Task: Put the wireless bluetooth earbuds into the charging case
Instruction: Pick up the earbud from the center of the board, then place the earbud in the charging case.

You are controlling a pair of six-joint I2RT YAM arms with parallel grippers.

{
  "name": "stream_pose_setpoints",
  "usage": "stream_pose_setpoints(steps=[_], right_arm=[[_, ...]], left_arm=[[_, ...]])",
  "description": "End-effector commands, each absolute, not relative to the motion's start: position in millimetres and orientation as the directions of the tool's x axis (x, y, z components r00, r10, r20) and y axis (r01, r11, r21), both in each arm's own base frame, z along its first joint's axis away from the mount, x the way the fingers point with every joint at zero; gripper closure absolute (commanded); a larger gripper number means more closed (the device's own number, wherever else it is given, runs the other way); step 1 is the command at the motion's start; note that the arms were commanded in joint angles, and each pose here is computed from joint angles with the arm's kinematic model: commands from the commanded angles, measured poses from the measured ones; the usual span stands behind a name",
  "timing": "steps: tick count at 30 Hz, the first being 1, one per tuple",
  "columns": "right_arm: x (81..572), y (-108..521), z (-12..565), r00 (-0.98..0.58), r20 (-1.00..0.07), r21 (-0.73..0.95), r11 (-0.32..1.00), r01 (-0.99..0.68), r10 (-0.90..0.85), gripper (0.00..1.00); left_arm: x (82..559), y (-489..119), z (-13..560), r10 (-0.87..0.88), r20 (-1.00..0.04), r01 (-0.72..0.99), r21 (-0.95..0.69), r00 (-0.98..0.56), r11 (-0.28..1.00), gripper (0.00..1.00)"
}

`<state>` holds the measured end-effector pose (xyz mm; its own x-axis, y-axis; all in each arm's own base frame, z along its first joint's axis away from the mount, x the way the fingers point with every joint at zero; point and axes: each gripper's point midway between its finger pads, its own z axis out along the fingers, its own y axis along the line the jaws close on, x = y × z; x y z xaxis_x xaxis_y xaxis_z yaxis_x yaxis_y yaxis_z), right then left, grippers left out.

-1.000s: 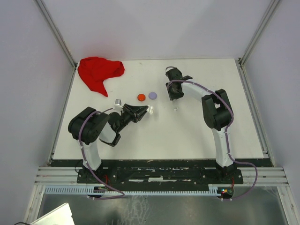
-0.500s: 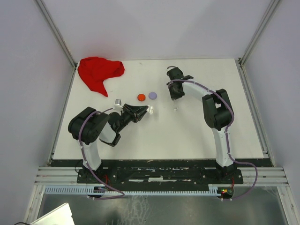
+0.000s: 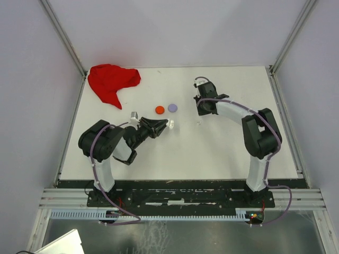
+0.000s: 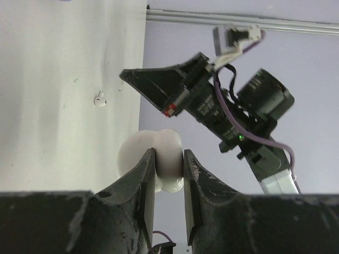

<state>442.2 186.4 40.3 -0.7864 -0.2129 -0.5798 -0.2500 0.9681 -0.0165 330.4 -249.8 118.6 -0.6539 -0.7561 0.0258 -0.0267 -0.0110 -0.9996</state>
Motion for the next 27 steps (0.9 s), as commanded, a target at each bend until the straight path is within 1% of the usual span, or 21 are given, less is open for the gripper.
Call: stream_pose_setpoints(steps=[1, 4, 7, 10, 12, 15, 20, 23, 27], right_arm=[[452.7, 215.1, 148.1, -0.505, -0.851, 0.054, 0.932, -0.359, -0.146, 0.99], [431.3, 231.2, 189.6, -0.358, -0.928, 0.075, 0.885, -0.459, -0.107, 0.99], [404.3, 255.4, 218.2, -0.168, -0.985, 0.064, 0.798, -0.599, -0.047, 0.99], [374.8, 270.3, 235.9, 0.053, -0.999, -0.028, 0.727, -0.686, 0.012, 0.98], [360.7, 272.0, 242.9, 0.155, -0.986, -0.07, 0.711, -0.7, 0.054, 0.98], [343.2, 274.8, 250.7, 0.252, -0.961, -0.108, 0.683, -0.722, 0.114, 0.98], [324.4, 283.2, 245.7, 0.366, -0.917, -0.183, 0.646, -0.741, 0.16, 0.98], [317.5, 295.9, 235.8, 0.389, -0.913, -0.236, 0.615, -0.752, 0.126, 0.98], [310.7, 308.8, 227.6, 0.399, -0.911, -0.267, 0.58, -0.769, 0.109, 0.98]], left_arm=[[330.2, -254.6, 175.8, -0.724, 0.014, 0.144, -0.977, -0.69, -0.155, 0.97], [332.1, -259.6, 179.7, -0.701, 0.029, 0.137, -0.974, -0.712, -0.179, 0.97], [331.8, -265.2, 184.1, -0.672, 0.038, 0.132, -0.971, -0.74, -0.2, 0.97], [327.6, -266.5, 189.3, -0.652, 0.059, 0.118, -0.968, -0.756, -0.223, 0.97], [324.8, -264.9, 192.8, -0.652, 0.056, 0.123, -0.966, -0.756, -0.225, 0.97], [321.9, -264.2, 196.7, -0.646, 0.059, 0.124, -0.964, -0.761, -0.234, 0.97], [319.2, -266.4, 199.1, -0.628, 0.069, 0.113, -0.963, -0.775, -0.246, 0.97], [317.8, -266.8, 198.9, -0.62, 0.078, 0.103, -0.962, -0.781, -0.251, 0.97], [318.7, -268.1, 199.6, -0.611, 0.087, 0.095, -0.961, -0.787, -0.259, 0.97]])
